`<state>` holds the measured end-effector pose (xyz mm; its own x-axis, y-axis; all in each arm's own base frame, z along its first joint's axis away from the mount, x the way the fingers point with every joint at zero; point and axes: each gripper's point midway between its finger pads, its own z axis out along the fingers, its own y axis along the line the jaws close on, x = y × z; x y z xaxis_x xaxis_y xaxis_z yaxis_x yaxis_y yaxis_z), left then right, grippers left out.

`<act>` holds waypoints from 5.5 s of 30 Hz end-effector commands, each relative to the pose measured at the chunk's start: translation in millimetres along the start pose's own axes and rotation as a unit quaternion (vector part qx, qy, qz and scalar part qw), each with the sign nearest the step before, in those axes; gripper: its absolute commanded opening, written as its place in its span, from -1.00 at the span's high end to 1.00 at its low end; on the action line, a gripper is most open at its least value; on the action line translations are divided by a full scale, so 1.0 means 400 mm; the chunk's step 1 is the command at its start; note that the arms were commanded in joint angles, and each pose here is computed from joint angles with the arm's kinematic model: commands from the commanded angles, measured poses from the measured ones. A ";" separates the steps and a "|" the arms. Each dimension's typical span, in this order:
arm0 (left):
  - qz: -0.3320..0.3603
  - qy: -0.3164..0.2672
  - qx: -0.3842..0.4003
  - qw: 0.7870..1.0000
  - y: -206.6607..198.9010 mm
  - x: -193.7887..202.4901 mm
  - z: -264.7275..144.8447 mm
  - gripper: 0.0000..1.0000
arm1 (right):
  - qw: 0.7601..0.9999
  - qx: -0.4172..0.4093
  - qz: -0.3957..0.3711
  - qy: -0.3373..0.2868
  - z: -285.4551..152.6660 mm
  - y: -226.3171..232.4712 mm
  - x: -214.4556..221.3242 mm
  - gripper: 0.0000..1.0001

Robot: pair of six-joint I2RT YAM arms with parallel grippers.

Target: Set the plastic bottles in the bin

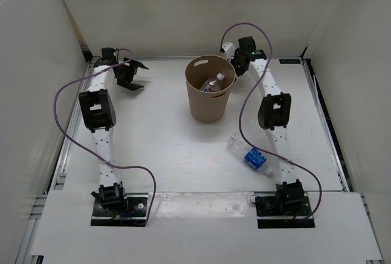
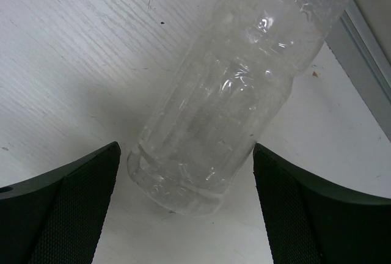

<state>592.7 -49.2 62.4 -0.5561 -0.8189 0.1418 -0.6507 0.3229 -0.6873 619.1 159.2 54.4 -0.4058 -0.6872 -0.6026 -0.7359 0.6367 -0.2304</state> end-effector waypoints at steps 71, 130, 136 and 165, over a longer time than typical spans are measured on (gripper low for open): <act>0.095 0.000 0.045 0.994 0.049 0.208 -0.331 -0.99 | 0.957 -0.207 0.042 -0.200 -0.678 0.413 -0.332 0.82; 0.115 0.007 -0.030 0.993 0.313 0.409 -0.413 -0.99 | 0.956 -0.251 0.101 0.113 -0.614 0.668 0.340 -0.79; 0.119 -0.001 -0.023 0.993 0.307 0.412 -0.423 -0.99 | 0.946 -0.245 0.122 0.173 -0.585 0.674 0.422 -0.79; 0.100 -0.007 -0.023 0.995 0.321 0.393 -0.426 -0.99 | 0.952 -0.189 0.081 0.227 -0.550 0.643 0.418 1.00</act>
<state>330.2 -57.4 112.7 -0.6714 -0.7408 0.0200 -0.5704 0.4993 -0.6522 233.1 140.9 50.7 -0.6287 -0.7620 -0.1553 -0.7722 0.5879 0.2411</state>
